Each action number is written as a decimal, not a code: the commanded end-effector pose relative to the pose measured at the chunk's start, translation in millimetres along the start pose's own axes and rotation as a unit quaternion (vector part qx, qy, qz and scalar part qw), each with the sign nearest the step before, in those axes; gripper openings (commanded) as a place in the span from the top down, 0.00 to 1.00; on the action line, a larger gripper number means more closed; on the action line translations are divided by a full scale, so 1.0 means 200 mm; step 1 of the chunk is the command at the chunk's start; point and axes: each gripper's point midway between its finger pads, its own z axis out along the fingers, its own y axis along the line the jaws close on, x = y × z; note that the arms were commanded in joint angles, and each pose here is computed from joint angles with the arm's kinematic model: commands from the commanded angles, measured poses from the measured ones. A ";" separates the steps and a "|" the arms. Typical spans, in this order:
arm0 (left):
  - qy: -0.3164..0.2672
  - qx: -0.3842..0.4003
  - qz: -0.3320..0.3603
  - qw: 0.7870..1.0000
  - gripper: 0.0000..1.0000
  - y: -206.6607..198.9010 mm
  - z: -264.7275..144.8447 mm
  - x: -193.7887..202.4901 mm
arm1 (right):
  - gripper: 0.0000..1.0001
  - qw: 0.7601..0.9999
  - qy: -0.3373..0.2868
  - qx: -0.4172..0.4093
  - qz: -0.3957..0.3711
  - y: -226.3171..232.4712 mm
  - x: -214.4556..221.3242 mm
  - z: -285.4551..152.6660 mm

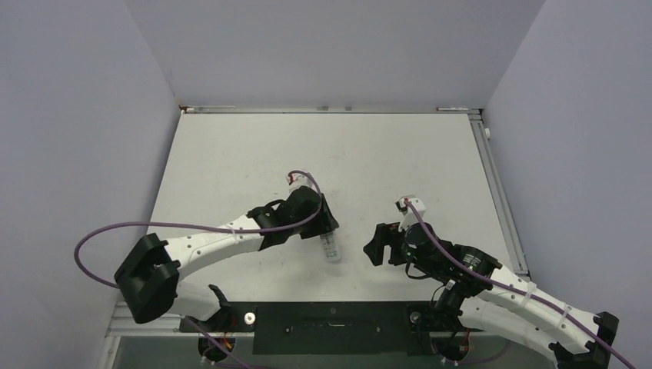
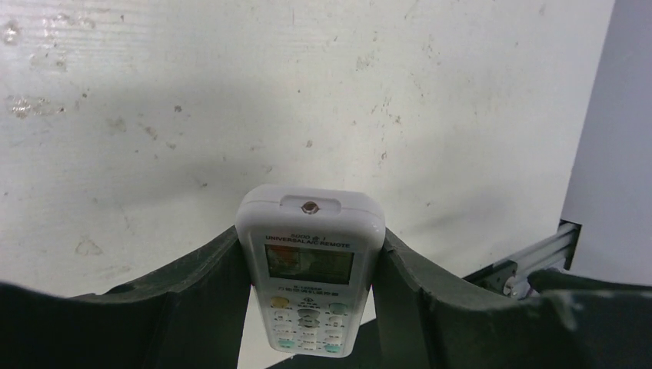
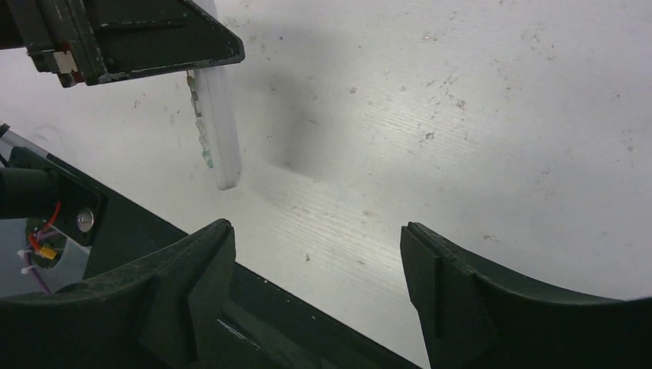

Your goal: Load the batteries into the remote control

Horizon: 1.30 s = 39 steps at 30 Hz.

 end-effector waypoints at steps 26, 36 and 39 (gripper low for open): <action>0.042 -0.146 0.070 0.986 0.42 0.03 0.40 0.03 | 0.25 0.996 -0.024 0.079 0.041 -0.13 -0.04 -0.03; 0.035 -0.144 0.072 0.986 0.30 0.04 0.39 0.02 | 0.25 0.995 -0.021 0.087 0.042 -0.13 -0.06 -0.05; 0.026 -0.138 0.079 0.987 0.21 0.01 0.36 -0.01 | 0.25 0.994 -0.027 0.093 0.045 -0.13 -0.07 -0.06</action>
